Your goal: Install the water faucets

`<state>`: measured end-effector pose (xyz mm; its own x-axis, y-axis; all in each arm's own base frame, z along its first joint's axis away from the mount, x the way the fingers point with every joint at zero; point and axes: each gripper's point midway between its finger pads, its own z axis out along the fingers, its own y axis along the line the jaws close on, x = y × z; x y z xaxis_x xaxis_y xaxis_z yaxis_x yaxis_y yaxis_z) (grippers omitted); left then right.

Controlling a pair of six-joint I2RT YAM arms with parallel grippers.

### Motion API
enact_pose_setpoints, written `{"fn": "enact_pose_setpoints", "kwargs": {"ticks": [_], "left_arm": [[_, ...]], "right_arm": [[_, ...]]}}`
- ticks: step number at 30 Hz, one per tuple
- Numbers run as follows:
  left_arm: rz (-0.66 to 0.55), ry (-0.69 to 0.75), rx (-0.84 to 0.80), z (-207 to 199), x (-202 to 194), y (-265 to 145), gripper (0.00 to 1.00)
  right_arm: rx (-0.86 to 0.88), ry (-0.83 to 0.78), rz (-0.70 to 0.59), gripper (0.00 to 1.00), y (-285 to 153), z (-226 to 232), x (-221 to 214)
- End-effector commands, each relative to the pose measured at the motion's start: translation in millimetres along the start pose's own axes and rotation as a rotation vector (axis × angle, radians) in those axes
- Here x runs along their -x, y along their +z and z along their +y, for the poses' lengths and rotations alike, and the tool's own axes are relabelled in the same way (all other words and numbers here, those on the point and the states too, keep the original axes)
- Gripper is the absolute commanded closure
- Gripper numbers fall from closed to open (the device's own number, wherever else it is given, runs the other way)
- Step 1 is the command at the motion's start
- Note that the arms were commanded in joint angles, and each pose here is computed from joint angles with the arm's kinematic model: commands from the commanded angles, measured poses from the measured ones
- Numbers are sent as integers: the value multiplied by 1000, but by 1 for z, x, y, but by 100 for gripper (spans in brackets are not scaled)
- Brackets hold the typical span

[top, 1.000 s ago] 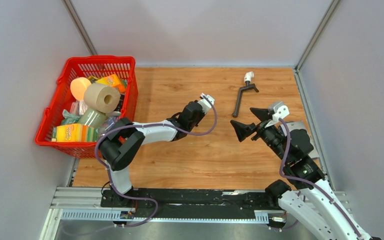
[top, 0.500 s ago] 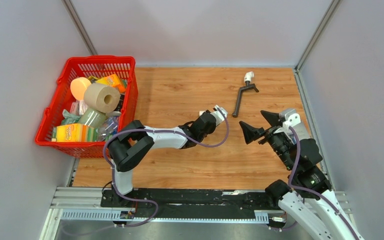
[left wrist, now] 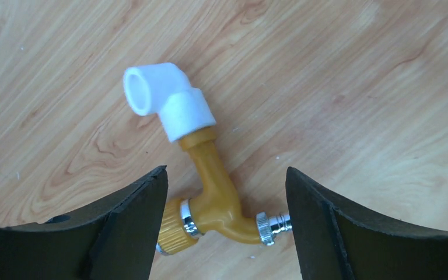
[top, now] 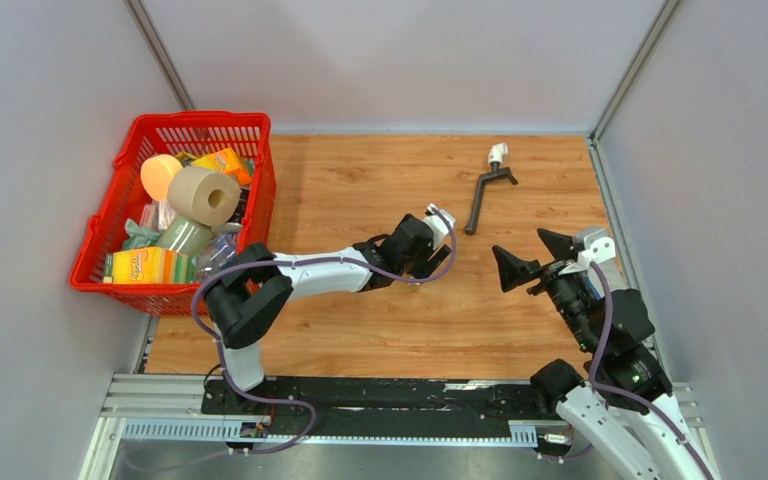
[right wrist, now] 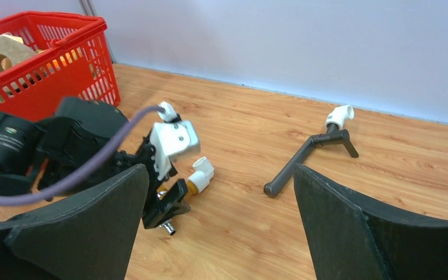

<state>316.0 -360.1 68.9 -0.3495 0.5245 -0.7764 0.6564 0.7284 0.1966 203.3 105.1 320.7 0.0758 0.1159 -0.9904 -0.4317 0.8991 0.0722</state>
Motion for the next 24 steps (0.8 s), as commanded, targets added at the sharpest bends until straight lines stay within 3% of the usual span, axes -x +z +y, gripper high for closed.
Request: {"fn": "enact_pose_setpoints", "kwargs": {"ticks": [1, 6, 11, 14, 18, 24], "left_arm": [[-146, -149, -48, 4, 76, -41, 19], [-181, -334, -70, 38, 103, -66, 19], [-214, -550, 13, 120, 104, -99, 18], [-271, -583, 87, 152, 102, -132, 19], [-398, -601, 364, 207, 97, -204, 13], [-581, -529, 511, 231, 85, -306, 13]], "right_arm": [[-68, 12, 8, 0, -5, -12, -3], [-144, 14, 22, 0, -8, -25, -7], [-236, 47, -3, 0, -16, -41, -7], [-302, 56, -40, 0, -24, -53, -1], [-412, 56, -68, 0, -35, -72, 3], [-484, 66, -121, 0, -52, -85, 16]]}}
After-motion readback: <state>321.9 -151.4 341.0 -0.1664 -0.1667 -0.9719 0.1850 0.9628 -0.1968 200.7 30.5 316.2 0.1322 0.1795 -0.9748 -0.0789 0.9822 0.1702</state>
